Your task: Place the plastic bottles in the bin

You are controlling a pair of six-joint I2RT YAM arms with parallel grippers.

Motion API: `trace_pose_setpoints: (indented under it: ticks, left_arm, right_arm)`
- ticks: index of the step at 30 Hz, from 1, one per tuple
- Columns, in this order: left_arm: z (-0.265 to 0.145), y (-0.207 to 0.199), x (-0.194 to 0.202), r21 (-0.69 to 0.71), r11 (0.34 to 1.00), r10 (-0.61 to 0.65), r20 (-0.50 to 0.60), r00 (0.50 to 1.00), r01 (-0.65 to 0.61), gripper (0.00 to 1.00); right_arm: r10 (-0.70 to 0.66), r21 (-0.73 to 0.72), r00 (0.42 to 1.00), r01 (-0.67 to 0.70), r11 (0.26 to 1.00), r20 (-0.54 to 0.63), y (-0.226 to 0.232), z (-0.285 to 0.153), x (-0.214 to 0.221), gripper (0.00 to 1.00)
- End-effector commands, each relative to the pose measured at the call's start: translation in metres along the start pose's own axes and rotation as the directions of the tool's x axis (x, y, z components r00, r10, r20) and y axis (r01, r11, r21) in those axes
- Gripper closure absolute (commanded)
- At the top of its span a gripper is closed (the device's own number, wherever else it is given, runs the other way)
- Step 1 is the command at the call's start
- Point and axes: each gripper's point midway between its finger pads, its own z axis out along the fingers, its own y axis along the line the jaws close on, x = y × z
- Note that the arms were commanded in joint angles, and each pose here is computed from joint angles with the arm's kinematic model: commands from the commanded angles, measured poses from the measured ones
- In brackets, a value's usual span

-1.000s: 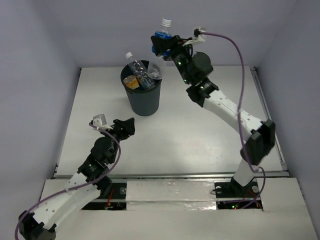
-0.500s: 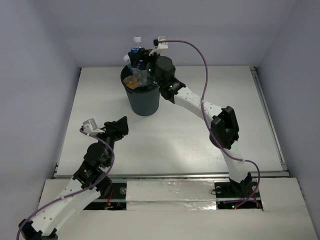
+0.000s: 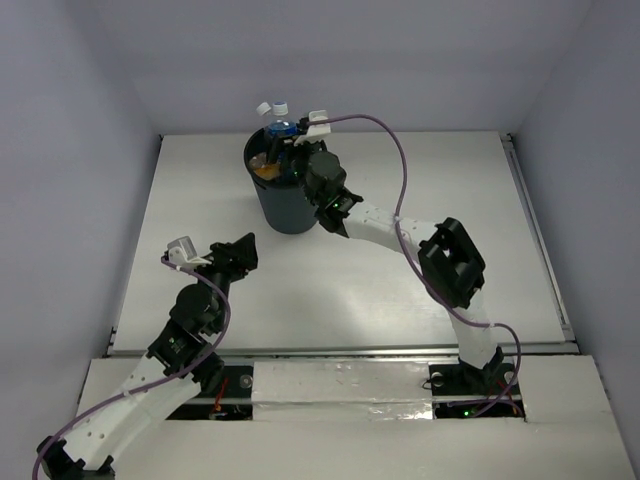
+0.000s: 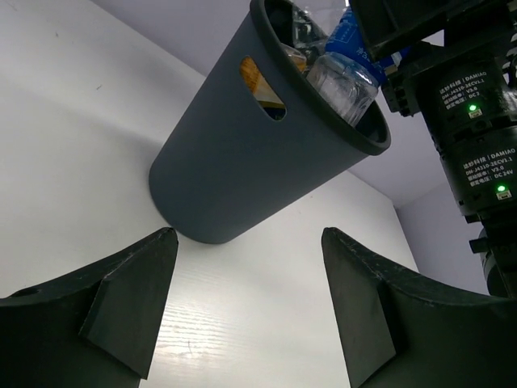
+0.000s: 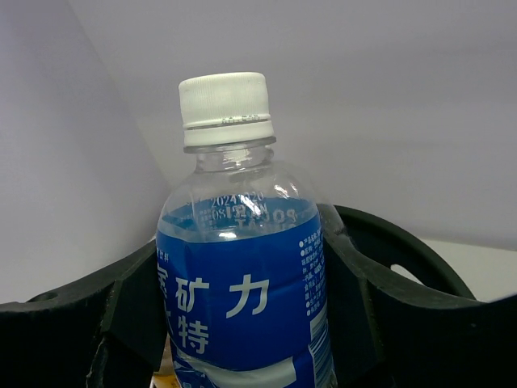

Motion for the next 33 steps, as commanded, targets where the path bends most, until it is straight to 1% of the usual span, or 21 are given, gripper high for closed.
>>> trace_pose_setpoints:
  ticks: [1, 6, 7, 9, 10, 11, 12, 14, 15, 16, 18, 20, 24, 25, 26, 28, 29, 30, 31, 32, 33]
  left_arm:
    - [0.003, 0.005, 0.000, -0.023, 1.000, 0.003, 0.015, 1.000, -0.002, 0.30]
    - [0.003, 0.009, -0.001, -0.045, 0.999, 0.005, 0.021, 1.000, -0.004, 0.21]
    - [0.003, 0.010, -0.001, -0.048, 0.999, 0.004, 0.022, 1.000, -0.003, 0.20]
    - [0.002, 0.011, -0.003, -0.053, 0.999, 0.004, 0.028, 1.000, -0.002, 0.16]
    - [0.002, 0.011, -0.003, -0.055, 0.999, 0.002, 0.029, 1.000, 0.000, 0.15]
    - [0.002, 0.011, -0.003, -0.054, 0.999, 0.000, 0.032, 0.999, 0.001, 0.12]
    - [0.002, 0.011, -0.003, -0.054, 0.999, 0.000, 0.032, 0.999, 0.001, 0.11]
    - [0.002, 0.012, -0.002, -0.057, 0.998, 0.005, 0.029, 1.000, -0.003, 0.08]
    - [0.002, 0.012, -0.002, -0.059, 0.998, 0.006, 0.029, 1.000, -0.004, 0.06]
    - [0.003, 0.012, -0.002, -0.060, 0.998, 0.009, 0.027, 1.000, -0.007, 0.06]
    - [0.003, 0.014, -0.001, -0.069, 0.998, 0.015, 0.025, 1.000, -0.013, 0.05]
    - [0.003, 0.015, -0.002, -0.075, 0.997, 0.016, 0.027, 0.999, -0.014, 0.03]
    - [0.003, 0.017, -0.002, -0.083, 0.996, 0.022, 0.029, 0.999, -0.020, 0.02]
    - [0.003, 0.017, -0.002, -0.083, 0.996, 0.024, 0.029, 0.999, -0.021, 0.02]
    - [0.003, 0.017, -0.002, -0.082, 0.996, 0.026, 0.029, 0.999, -0.023, 0.01]
    - [0.003, 0.017, -0.002, -0.082, 0.996, 0.030, 0.028, 0.999, -0.028, 0.01]
    - [0.003, 0.018, -0.001, -0.083, 0.996, 0.032, 0.026, 0.999, -0.030, 0.01]
    - [0.002, 0.017, -0.002, -0.084, 0.996, 0.033, 0.025, 0.999, -0.031, 0.01]
    - [0.002, 0.017, -0.002, -0.082, 0.996, 0.033, 0.023, 0.999, -0.031, 0.01]
    - [0.002, 0.017, -0.001, -0.083, 0.996, 0.038, 0.021, 0.999, -0.036, 0.01]
    - [0.002, 0.016, -0.002, -0.082, 0.996, 0.038, 0.020, 0.999, -0.036, 0.01]
  right_arm:
    - [0.005, 0.036, 0.992, -0.010, 0.999, 0.129, -0.001, -0.007, -0.053, 0.34]
    - [0.016, -0.020, 0.994, -0.014, 1.000, 0.105, 0.010, -0.016, -0.049, 0.26]
    - [0.033, -0.035, 0.993, -0.030, 0.999, 0.113, 0.013, -0.018, -0.057, 0.26]
    - [0.038, -0.049, 0.994, -0.034, 0.998, 0.103, 0.012, -0.024, -0.056, 0.21]
    - [0.052, -0.067, 0.993, -0.045, 0.997, 0.105, 0.015, -0.026, -0.061, 0.18]
    - [0.062, -0.081, 0.992, -0.054, 0.995, 0.109, 0.017, -0.030, -0.071, 0.12]
    - [0.065, -0.093, 0.992, -0.056, 0.994, 0.104, 0.019, -0.032, -0.074, 0.09]
    - [0.070, -0.128, 0.994, -0.059, 0.990, 0.088, 0.026, -0.036, -0.080, 0.05]
    - [0.091, -0.139, 0.991, -0.076, 0.987, 0.101, 0.028, -0.039, -0.095, 0.04]
    - [0.100, -0.145, 0.990, -0.085, 0.986, 0.096, 0.028, -0.042, -0.098, 0.02]
    - [0.111, -0.164, 0.990, -0.094, 0.982, 0.093, 0.031, -0.047, -0.110, 0.00]
    - [0.109, -0.157, 0.993, -0.099, 0.983, 0.052, 0.033, -0.046, -0.111, 0.00]
    - [0.137, -0.135, 0.990, -0.130, 0.982, 0.045, 0.026, -0.057, -0.125, 0.00]
    - [0.156, -0.136, 0.986, -0.146, 0.980, 0.066, 0.024, -0.064, -0.143, 0.00]
    - [0.151, -0.118, 0.988, -0.145, 0.982, 0.044, 0.017, -0.071, -0.135, 0.00]
    - [0.174, -0.104, 0.984, -0.168, 0.980, 0.045, 0.009, -0.085, -0.144, 0.00]
    - [0.199, -0.097, 0.977, -0.191, 0.977, 0.078, 0.002, -0.099, -0.169, 0.01]
    - [0.188, -0.079, 0.981, -0.185, 0.980, 0.042, -0.007, -0.112, -0.152, 0.02]
    - [0.209, -0.074, 0.977, -0.205, 0.976, 0.048, -0.013, -0.123, -0.156, 0.05]
    - [0.250, -0.073, 0.963, -0.243, 0.967, 0.104, -0.023, -0.143, -0.187, 0.18]
    - [0.267, -0.057, 0.957, -0.262, 0.963, 0.113, -0.032, -0.155, -0.189, 0.27]
